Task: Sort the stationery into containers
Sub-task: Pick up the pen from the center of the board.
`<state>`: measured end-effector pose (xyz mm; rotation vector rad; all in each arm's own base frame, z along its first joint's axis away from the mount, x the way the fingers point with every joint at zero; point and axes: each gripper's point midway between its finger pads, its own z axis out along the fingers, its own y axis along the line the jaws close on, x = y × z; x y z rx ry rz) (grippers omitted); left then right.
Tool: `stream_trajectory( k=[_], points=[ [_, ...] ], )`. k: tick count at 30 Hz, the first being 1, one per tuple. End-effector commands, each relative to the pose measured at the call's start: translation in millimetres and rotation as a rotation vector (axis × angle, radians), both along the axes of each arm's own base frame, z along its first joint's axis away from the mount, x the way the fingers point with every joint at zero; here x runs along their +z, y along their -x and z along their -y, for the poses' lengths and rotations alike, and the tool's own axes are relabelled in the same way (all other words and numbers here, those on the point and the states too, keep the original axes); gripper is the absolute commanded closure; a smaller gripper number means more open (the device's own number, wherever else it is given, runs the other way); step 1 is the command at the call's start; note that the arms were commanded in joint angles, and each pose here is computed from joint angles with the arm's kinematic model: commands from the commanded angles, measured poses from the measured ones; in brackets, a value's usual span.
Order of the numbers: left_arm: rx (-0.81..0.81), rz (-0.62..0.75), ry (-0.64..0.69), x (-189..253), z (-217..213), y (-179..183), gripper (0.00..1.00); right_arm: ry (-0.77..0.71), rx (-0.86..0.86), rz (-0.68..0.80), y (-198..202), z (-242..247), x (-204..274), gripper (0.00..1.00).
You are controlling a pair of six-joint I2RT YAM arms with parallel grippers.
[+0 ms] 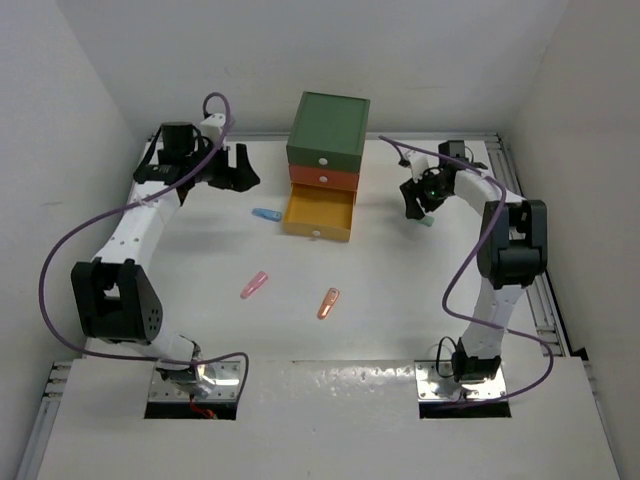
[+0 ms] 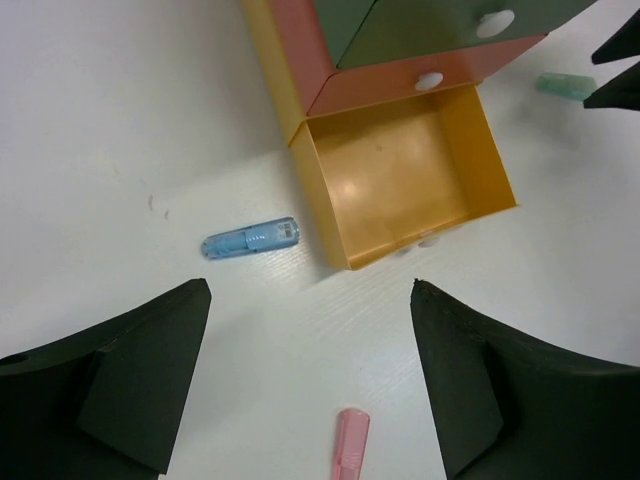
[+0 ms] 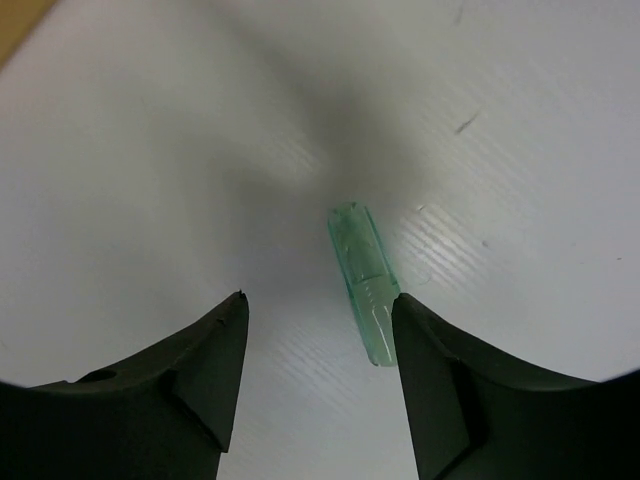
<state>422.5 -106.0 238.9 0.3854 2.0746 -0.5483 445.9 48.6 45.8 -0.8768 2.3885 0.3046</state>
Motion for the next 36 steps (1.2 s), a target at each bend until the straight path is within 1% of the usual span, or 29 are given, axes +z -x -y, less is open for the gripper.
stream_trajectory(
  k=[1, 2, 4, 5, 6, 9, 10, 11, 12, 13, 15, 16, 17, 19, 20, 21, 23, 24, 25, 26, 27, 28, 30, 32, 34, 35, 36],
  points=[
    [-0.08, -0.013, 0.091, 7, 8, 5, 0.12, 0.047, 0.049, 0.021, -9, 5, -2, 0.41],
    [-0.073, -0.004, 0.071, 8, 6, 1, 0.12, 0.053, 0.051, 0.018, -11, 6, -5, 0.41],
    [-0.068, -0.02, -0.013, -8, -5, -8, 0.13, 0.072, 0.064, -0.004, -9, 9, -16, 0.41],
    [-0.056, 0.003, -0.044, -2, -10, -16, 0.13, 0.078, 0.064, -0.008, -9, 10, -19, 0.41],
    [-0.063, -0.03, -0.059, -15, -13, -22, 0.13, 0.085, 0.071, -0.021, -8, 11, -26, 0.41],
    [-0.105, -0.05, -0.073, -28, -16, -34, 0.15, 0.109, 0.079, -0.037, -7, 15, -39, 0.41],
    [-0.091, -0.035, -0.079, -28, -28, -41, 0.15, 0.117, 0.079, -0.042, -6, 16, -43, 0.43],
    [-0.093, -0.031, -0.079, -30, -30, -45, 0.16, 0.121, 0.079, -0.044, -6, 17, -45, 0.44],
    [-0.106, -0.029, -0.073, -35, -30, -51, 0.16, 0.129, 0.088, -0.039, -6, 18, -46, 0.49],
    [-0.112, 0.005, -0.08, -33, -35, -58, 0.16, 0.133, 0.091, -0.049, -3, 19, -51, 0.51],
    [-0.144, 0.012, -0.096, -46, -36, -67, 0.17, 0.148, 0.1, -0.036, -2, 21, -52, 0.56],
    [-0.159, 0.041, -0.132, -45, -37, -74, 0.17, 0.151, 0.107, -0.038, 2, 21, -53, 0.58],
    [-0.172, 0.033, -0.147, -56, -39, -80, 0.17, 0.158, 0.082, -0.038, 2, 35, -53, 0.59],
    [-0.213, 0.074, -0.182, -56, -43, -90, 0.17, 0.17, 0.1, -0.041, 7, 37, -54, 0.62],
    [-0.276, 0.075, -0.162, -65, -37, -90, 0.17, 0.181, 0.108, -0.044, 9, 40, -54, 0.63],
    [-0.342, 0.098, -0.196, -71, -36, -89, 0.17, 0.184, 0.108, -0.048, 11, 41, -55, 0.65],
    [-0.483, 0.162, -0.183, -74, -23, -87, 0.17, 0.184, 0.111, -0.053, 14, 43, -53, 0.69],
    [-0.57, 0.221, -0.23, -78, -23, -83, 0.17, 0.183, 0.108, -0.061, 17, 45, -53, 0.74],
    [-0.625, 0.247, -0.223, -82, -17, -79, 0.17, 0.181, 0.107, -0.055, 17, 45, -49, 0.76],
    [-0.677, 0.281, -0.252, -85, -14, -76, 0.17, 0.177, 0.105, -0.056, 19, 45, -47, 0.8],
    [-0.7, 0.291, -0.264, -90, -13, -75, 0.16, 0.165, 0.105, -0.062, 22, 43, -46, 0.83],
    [-0.73, 0.297, -0.261, -95, -9, -73, 0.16, 0.156, 0.098, -0.046, 23, 42, -36, 0.91],
    [-0.814, 0.321, -0.298, -106, -5, -63, 0.16, 0.128, 0.091, -0.038, 27, 38, -27, 0.98],
    [-0.897, 0.32, -0.314, -121, 2, -51, 0.16, 0.093, 0.07, -0.012, 28, 32, -7, 1.0],
    [-0.928, 0.293, -0.305, -136, 6, -40, 0.16, 0.03, 0.05, -0.004, 31, 22, 10, 1.0],
    [-0.947, 0.304, -0.307, -140, 7, -37, 0.17, 0.008, 0.04, 0.037, 26, 19, 30, 1.0],
    [-0.959, 0.305, -0.312, -145, 8, -35, 0.17, -0.046, 0.03, 0.039, 27, 10, 40, 1.0]
  ],
)
